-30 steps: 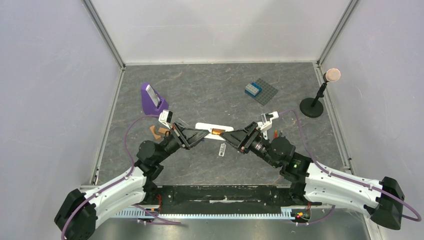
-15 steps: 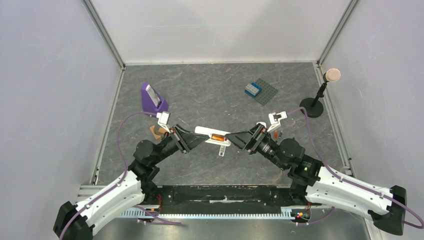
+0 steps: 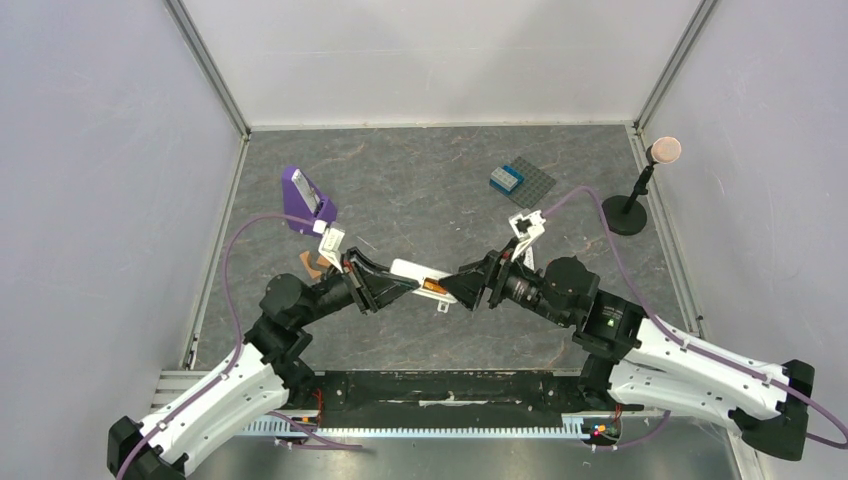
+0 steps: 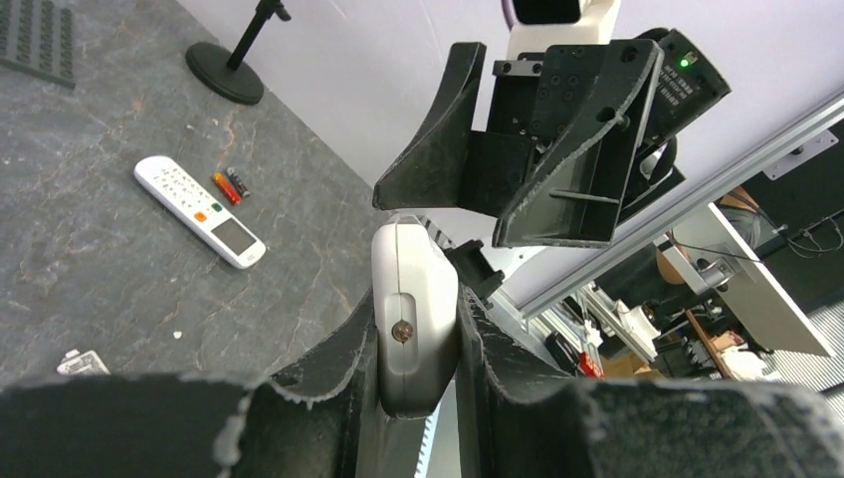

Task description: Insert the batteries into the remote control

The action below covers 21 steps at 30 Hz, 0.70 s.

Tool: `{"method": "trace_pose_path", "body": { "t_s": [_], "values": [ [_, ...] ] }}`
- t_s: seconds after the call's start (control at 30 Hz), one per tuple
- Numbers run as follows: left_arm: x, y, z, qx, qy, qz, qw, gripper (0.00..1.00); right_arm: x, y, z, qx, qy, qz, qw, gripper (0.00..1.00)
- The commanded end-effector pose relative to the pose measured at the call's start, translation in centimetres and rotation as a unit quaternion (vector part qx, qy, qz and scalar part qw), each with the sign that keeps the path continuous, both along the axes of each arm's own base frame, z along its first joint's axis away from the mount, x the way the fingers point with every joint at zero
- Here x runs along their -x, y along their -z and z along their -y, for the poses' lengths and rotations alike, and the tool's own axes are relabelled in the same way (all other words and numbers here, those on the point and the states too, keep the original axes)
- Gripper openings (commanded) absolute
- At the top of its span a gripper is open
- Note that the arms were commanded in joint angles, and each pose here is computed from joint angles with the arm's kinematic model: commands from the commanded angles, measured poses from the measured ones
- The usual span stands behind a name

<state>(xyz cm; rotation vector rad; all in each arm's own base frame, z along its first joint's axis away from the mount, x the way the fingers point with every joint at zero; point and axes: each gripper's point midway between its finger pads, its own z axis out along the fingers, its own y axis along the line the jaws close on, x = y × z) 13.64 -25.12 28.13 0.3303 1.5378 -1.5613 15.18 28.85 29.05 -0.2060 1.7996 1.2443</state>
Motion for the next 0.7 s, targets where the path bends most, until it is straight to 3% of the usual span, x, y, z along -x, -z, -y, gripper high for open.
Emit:
{"method": "trace_pose_path", "body": {
  "t_s": [0.0,0.27,0.67],
  "values": [
    [0.4,-1.5,0.0,-0.001,0.009,0.038,0.999,0.02,0.7,-1.0,-0.5,0.038,-0.044,0.059,0.997,0.71],
    [0.4,-1.3,0.3,-0.003,0.015,0.024,1.000,0.02,0.5,0.6,-0.8,0.087,-0.060,0.076,0.992,0.69],
    [0.5,-1.0,0.6,-0.004,0.026,0.009,1.000,0.02,-0.2,1.6,-1.0,0.109,-0.050,0.077,0.990,0.58]
  ]
}}
